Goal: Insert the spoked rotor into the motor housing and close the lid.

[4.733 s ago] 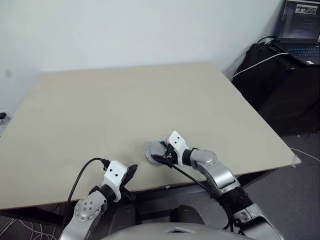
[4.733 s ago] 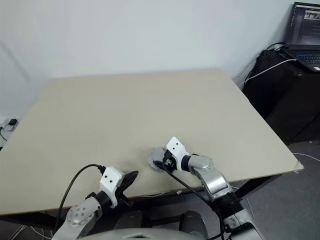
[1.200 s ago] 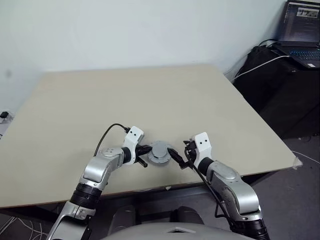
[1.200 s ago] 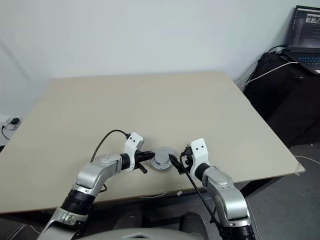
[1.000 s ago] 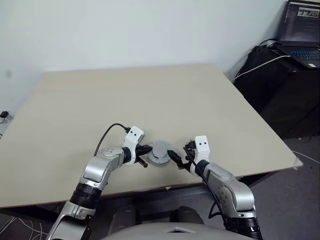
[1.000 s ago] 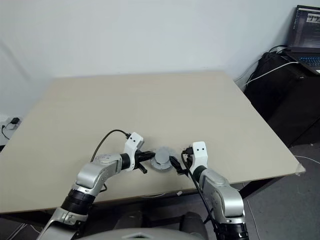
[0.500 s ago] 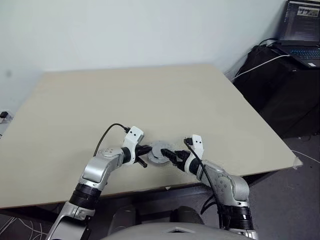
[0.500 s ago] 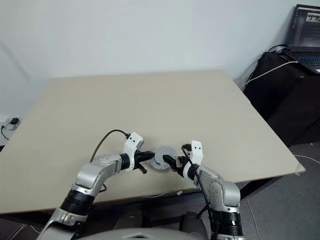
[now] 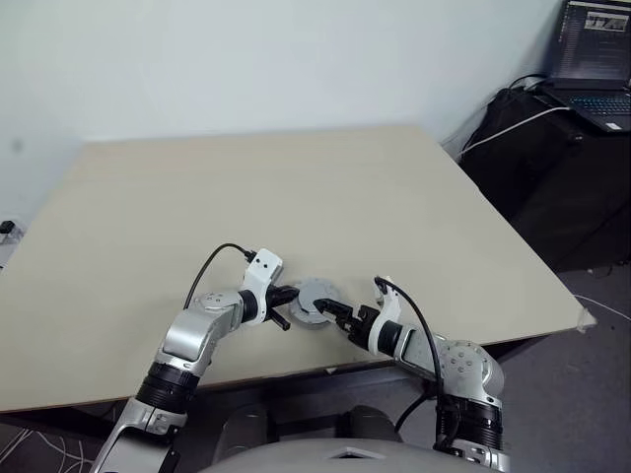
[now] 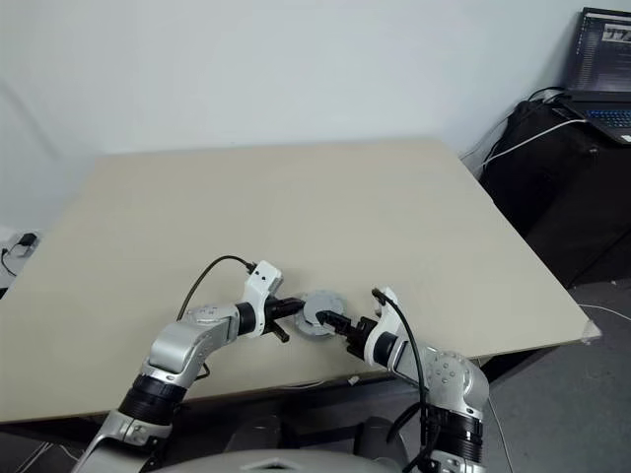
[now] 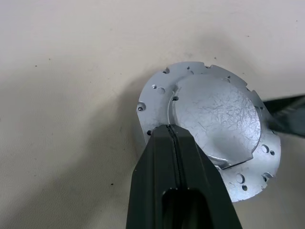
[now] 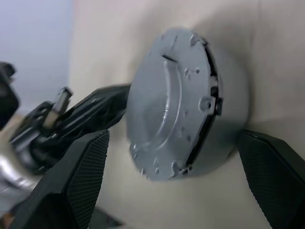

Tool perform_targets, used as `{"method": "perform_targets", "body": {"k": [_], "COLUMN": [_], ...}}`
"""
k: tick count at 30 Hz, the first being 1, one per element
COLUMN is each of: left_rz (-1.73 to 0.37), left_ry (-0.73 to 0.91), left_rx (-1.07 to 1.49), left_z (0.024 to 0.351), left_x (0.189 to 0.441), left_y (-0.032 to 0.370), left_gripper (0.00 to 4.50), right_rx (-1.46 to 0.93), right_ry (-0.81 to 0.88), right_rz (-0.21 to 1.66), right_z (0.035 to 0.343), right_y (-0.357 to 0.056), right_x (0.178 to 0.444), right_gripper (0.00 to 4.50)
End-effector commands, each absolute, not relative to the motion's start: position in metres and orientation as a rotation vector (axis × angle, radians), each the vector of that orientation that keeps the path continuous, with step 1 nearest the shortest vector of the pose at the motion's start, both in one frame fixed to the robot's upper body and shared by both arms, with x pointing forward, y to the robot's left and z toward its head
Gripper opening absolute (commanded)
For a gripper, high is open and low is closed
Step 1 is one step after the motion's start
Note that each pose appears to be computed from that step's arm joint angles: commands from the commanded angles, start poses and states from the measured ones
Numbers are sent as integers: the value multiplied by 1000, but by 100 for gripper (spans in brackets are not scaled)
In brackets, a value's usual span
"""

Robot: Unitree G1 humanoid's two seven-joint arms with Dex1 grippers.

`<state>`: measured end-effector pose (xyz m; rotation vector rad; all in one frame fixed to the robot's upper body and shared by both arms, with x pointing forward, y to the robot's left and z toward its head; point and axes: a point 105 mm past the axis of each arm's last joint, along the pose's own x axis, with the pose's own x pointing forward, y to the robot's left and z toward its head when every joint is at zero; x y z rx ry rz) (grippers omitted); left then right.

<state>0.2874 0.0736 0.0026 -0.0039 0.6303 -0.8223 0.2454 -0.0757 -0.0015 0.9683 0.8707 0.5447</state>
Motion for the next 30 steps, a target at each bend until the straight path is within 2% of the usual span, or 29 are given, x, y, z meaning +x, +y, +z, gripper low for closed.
{"method": "perform_targets", "body": {"k": [1,6,16,25,30], "left_rz": [-854,-853,-855,-850,-846], "left_ry": [656,654,645,645,644], "left_rx": [-15,-17,-13,-8,-7], "left_z": [-3,-3,-2,-3,-2], "left_x": [279,279,281,281,281], "left_y": [66,66,65,67,68], "left_gripper": [0,0,0,0,0], "right_rx": [1093,1203,1180,1278,1284], "right_ry": [773,717,863,814,826], "right_rz": [647,589,536,692,712], "right_z": [25,24,-6,16,16], "right_y": [-58,-62,-50,-35,-31], "right_x": [257,268,253,250,249], "right_gripper": [447,447,447,447,447]}}
